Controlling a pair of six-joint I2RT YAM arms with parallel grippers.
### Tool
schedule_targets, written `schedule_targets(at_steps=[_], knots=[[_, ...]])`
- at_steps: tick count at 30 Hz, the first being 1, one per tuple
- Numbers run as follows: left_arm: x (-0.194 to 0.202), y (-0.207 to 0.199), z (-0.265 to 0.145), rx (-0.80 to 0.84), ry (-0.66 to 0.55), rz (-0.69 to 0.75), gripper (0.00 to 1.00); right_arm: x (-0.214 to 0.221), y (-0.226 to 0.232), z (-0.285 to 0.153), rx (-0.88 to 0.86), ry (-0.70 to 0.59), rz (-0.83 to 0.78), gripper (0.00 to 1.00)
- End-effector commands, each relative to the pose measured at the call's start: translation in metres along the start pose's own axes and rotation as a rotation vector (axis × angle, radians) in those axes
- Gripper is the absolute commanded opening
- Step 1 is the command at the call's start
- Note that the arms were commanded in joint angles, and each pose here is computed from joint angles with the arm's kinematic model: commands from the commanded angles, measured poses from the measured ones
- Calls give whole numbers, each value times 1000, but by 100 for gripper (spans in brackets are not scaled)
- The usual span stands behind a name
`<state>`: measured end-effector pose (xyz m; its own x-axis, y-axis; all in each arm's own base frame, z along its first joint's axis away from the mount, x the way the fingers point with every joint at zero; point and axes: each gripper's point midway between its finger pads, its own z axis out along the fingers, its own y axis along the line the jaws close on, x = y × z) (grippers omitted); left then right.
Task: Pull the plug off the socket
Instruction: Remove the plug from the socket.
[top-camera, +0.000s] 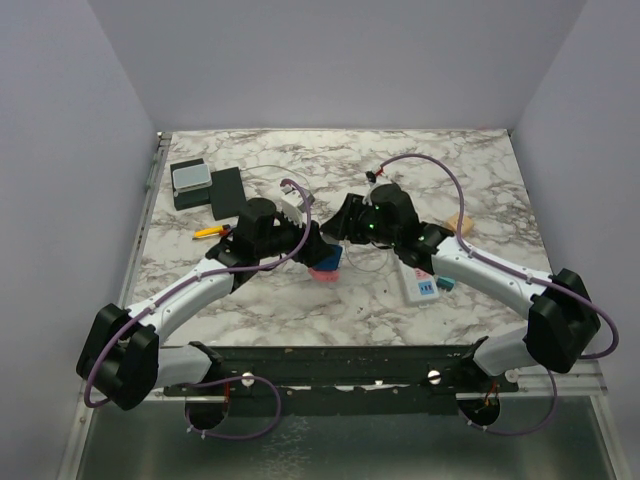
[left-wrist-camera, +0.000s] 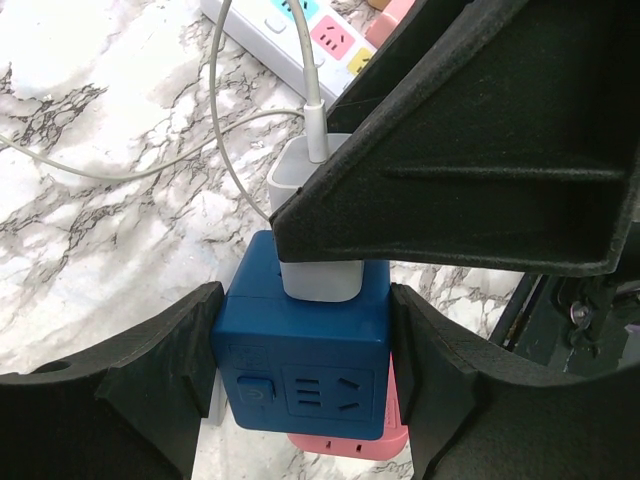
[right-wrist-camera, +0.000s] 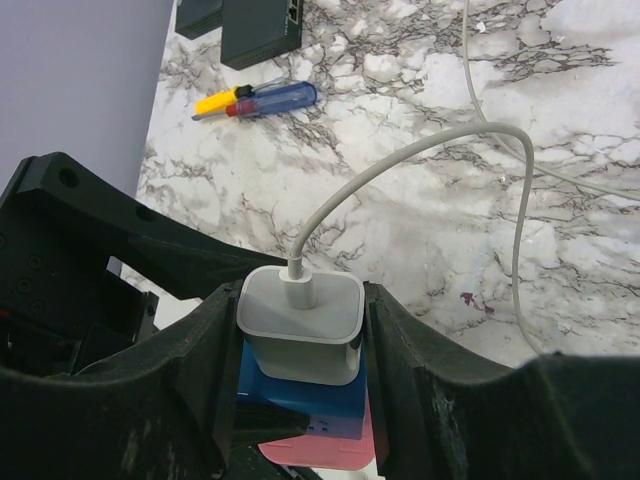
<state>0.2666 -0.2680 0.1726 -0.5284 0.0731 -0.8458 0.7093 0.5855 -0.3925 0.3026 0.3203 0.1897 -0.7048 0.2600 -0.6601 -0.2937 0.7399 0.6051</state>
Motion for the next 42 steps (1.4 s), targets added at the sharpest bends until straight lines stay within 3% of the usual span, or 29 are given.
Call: schedule_targets(at_steps=[1,13,21,27,42], knots=[[-27,-16,-6,47,-104,72,0,-9,-10,-8,24,10,-2,1],[-26,-21,-5,59,-99,81,0,-20,-30,-7,11,35,56,1],[-17,-4,6,-13,-54,0,0,-36,-42,-21,119,-150,13,1],[-11,6,10,-62,-30,-33,0,-35,-24,-23,121,-227,-7,1],[-8,-6,7,-19,-19,40,0,-44,-23,-24,118,-194,19,1]])
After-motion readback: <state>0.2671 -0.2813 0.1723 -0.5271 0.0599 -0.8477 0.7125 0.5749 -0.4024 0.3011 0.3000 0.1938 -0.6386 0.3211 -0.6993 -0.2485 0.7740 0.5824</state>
